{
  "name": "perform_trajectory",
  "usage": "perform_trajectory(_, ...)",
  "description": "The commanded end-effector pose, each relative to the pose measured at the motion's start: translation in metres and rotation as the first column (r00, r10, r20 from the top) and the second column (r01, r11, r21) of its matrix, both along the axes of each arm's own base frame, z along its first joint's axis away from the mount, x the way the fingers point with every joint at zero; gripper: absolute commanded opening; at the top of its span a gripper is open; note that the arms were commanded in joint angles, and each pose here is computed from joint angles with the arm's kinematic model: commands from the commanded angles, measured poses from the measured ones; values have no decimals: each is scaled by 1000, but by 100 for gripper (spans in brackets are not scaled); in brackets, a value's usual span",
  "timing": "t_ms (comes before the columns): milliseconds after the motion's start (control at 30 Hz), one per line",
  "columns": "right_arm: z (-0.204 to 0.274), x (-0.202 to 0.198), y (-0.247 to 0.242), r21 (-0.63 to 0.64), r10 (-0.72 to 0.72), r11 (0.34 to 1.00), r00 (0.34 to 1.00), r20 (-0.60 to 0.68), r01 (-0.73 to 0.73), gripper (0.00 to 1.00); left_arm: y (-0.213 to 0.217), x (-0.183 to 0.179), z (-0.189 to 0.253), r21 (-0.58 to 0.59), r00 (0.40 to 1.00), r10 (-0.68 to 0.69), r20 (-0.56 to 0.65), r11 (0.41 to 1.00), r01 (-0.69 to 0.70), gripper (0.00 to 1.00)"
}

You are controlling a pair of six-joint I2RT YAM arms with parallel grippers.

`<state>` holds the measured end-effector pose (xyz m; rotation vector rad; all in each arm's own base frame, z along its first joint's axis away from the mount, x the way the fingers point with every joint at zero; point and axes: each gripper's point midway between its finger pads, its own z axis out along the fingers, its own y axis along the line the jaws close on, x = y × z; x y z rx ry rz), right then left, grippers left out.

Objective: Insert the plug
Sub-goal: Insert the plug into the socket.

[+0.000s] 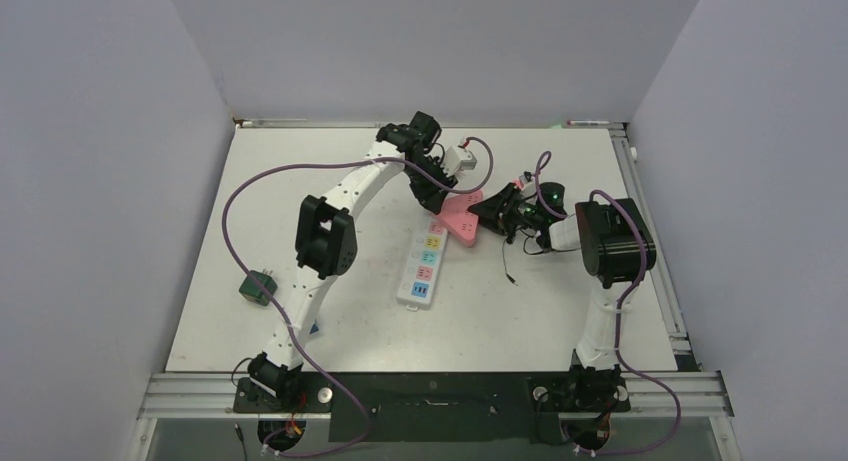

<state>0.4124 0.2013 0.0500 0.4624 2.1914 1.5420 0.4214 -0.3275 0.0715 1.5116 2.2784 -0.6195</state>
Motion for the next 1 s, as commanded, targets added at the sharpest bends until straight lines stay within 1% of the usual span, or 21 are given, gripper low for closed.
perform_trajectory(0,-29,-9,-13,-121,-55,992,996,-72,46,21,12,-1,-56,139,1000,-26,-6,990,26,32)
perform_trajectory(167,-18,-4,-12,-127,-54,991,996,-64,46,22,21,-4,-67,173,1000,-20,-23,985,24,30)
perform_trajectory(333,-17,-5,-14,-141,-54,989,996,-68,44,29,28,-4,-80,216,999,-22,-27,976,27,27)
perform_trajectory(400,-19,-7,-14,-145,-54,989,996,-77,43,36,30,-6,-83,228,999,-28,-28,973,34,27)
perform_trajectory(500,-21,-8,-14,-147,-57,988,995,-81,44,52,32,-8,-86,240,999,-37,-28,970,43,27)
perform_trajectory(600,-12,-5,-15,-158,-58,986,997,-55,49,74,33,-10,-85,238,999,-36,-30,970,42,27)
perform_trajectory(633,-8,-4,-16,-164,-57,985,997,-47,48,79,32,-9,-85,234,999,-35,-29,971,41,27)
perform_trajectory(800,14,2,-19,-188,-56,981,998,0,55,92,31,-7,-79,217,999,-33,-19,975,36,27)
perform_trajectory(867,23,3,-22,-201,-58,978,998,20,61,99,31,-6,-75,207,999,-31,-17,978,34,27)
perform_trajectory(933,31,2,-26,-221,-59,973,998,33,64,90,31,-3,-65,190,1000,-21,-5,982,22,27)
perform_trajectory(967,35,2,-28,-228,-60,971,997,39,67,90,32,-1,-60,179,1000,-13,-1,984,13,28)
